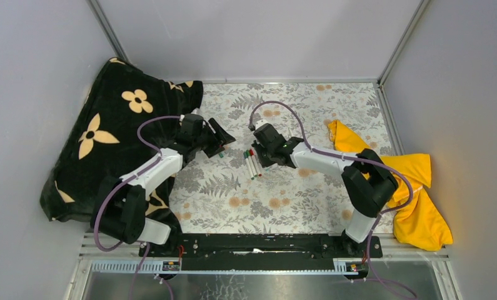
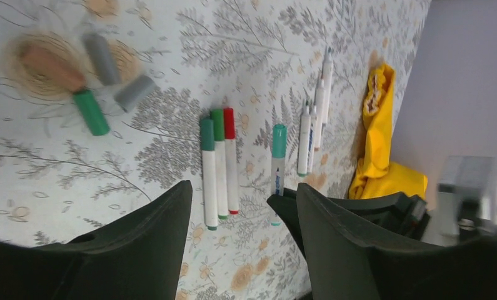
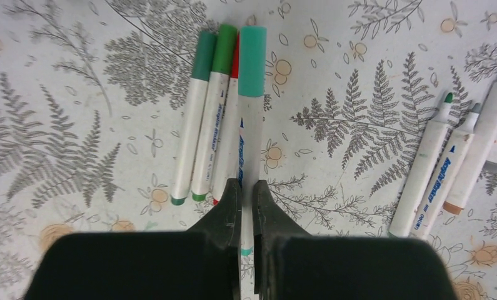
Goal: Open the pen caps
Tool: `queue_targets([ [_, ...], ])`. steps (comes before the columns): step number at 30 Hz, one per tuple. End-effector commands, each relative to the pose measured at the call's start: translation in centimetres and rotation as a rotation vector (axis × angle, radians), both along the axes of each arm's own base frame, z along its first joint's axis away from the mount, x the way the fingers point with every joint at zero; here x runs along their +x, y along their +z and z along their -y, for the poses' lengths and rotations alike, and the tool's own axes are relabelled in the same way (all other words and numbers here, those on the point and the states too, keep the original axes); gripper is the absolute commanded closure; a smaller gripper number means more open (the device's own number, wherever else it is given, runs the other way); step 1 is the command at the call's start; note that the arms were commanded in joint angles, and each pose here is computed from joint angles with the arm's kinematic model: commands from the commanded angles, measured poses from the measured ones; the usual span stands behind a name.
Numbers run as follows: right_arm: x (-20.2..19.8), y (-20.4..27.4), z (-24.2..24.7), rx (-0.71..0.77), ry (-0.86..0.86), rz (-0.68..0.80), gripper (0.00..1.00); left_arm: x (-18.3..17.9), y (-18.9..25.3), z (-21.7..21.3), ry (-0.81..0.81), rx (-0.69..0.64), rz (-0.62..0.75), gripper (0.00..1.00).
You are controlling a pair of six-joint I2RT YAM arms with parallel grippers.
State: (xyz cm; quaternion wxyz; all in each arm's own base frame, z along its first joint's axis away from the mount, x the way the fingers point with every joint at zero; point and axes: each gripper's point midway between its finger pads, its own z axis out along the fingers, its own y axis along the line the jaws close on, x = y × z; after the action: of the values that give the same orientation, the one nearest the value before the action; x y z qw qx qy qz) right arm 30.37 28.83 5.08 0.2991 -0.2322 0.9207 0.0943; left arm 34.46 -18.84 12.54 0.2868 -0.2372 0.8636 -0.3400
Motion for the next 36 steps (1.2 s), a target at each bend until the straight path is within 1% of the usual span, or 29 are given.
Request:
queue_targets([
  [1, 0.2, 4.7, -1.8, 0.099, 0.048, 0.066, 1.0, 0.3, 1.9, 3.1, -0.11, -0.075, 0.064, 0.31],
  [4, 0.1, 5.4, -2.2, 0.12, 0.063, 0.064, 1.0, 0.3, 2.6, 4.4, -0.142, -0.106, 0.083, 0.31],
  [13, -0.3, 7.3, -3.8, 0.205, 0.106, 0.061, 1.0, 0.3, 2.7, 7.1, -0.182, -0.123, 0.075, 0.32],
  [27, -1.2, 10.0, -4.5, 0.299, 0.137, 0.07, 1.0, 1.1, 1.8, 7.7, -0.16, -0.112, 0.054, 0.33],
  [31, -1.4, 10.1, -4.6, 0.307, 0.141, 0.066, 1.0, 1.4, 2.0, 7.8, -0.15, -0.12, 0.058, 0.37],
  [36, -1.6, 10.0, -4.7, 0.319, 0.146, 0.06, 1.0, 1.6, 2.2, 7.9, -0.143, -0.124, 0.064, 0.46],
])
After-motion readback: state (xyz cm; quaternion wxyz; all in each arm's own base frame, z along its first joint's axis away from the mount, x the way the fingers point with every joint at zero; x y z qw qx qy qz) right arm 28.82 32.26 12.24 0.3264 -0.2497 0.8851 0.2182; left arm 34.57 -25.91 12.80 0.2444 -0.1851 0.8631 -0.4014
